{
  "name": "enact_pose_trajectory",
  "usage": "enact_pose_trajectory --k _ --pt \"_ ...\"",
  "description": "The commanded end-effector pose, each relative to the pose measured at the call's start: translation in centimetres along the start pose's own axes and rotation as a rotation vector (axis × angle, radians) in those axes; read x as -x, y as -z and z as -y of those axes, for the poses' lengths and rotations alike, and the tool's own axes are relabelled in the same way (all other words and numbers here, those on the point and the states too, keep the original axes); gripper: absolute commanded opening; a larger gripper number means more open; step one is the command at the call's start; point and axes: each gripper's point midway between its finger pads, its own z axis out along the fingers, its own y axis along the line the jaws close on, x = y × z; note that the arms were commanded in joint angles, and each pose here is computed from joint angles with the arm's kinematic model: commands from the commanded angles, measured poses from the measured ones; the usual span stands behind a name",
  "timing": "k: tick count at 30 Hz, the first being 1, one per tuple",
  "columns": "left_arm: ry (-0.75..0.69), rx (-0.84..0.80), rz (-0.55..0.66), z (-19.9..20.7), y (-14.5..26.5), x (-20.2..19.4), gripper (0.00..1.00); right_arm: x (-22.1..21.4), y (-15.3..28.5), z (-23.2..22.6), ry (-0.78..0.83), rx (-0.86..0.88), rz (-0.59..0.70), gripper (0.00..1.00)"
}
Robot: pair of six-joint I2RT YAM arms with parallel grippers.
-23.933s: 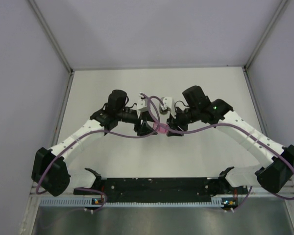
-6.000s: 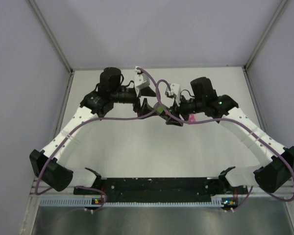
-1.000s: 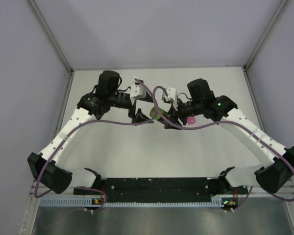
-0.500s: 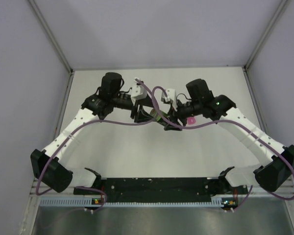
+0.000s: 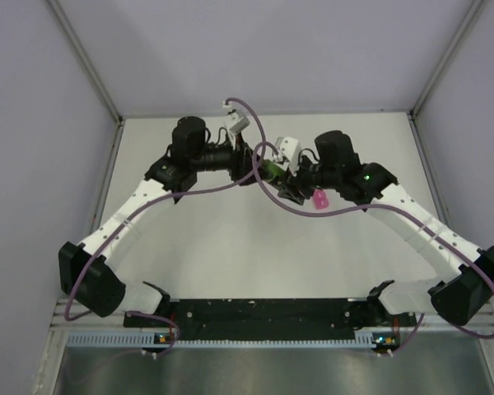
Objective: Sort the pills into containers
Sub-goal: Unscrew the lid of the pill bottle.
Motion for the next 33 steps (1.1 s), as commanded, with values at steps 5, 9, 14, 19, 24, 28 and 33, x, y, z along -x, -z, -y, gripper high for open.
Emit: enact_pose_trajectory --k 5,9,14,19,24,28,33 --pt "0.484 0.348 0.129 -5.2 -0.5 3.6 0.00 1.4 2.5 8.4 -0.066 -0.480 0.029 0.00" --pt "0.509 0.370 0.133 -5.5 -0.5 3.4 0.19 1.1 2.5 8.7 -0.073 -0.499 0.018 0.00" --pt "0.425 0.299 0.113 -4.5 -0.7 3.7 0.59 1.1 1.9 7.9 -0.072 -0.451 0.023 0.00" --pt "0.316 0.263 0.074 -4.0 -0.5 3.1 0.99 0.6 1.4 7.3 -0.072 -0.409 0.014 0.00" --pt "0.129 0.219 0.053 -3.1 0.4 3.3 0.99 0.4 1.2 6.2 -0.067 -0.357 0.019 0.00" --pt "-0.132 0.085 0.034 -1.0 1.5 3.4 0.99 0.9 1.3 3.7 -0.039 -0.218 0.048 0.00" --pt "-0.377 -0.093 -0.016 2.0 2.5 1.9 0.99 1.5 1.6 -0.8 0.010 0.026 0.085 0.00"
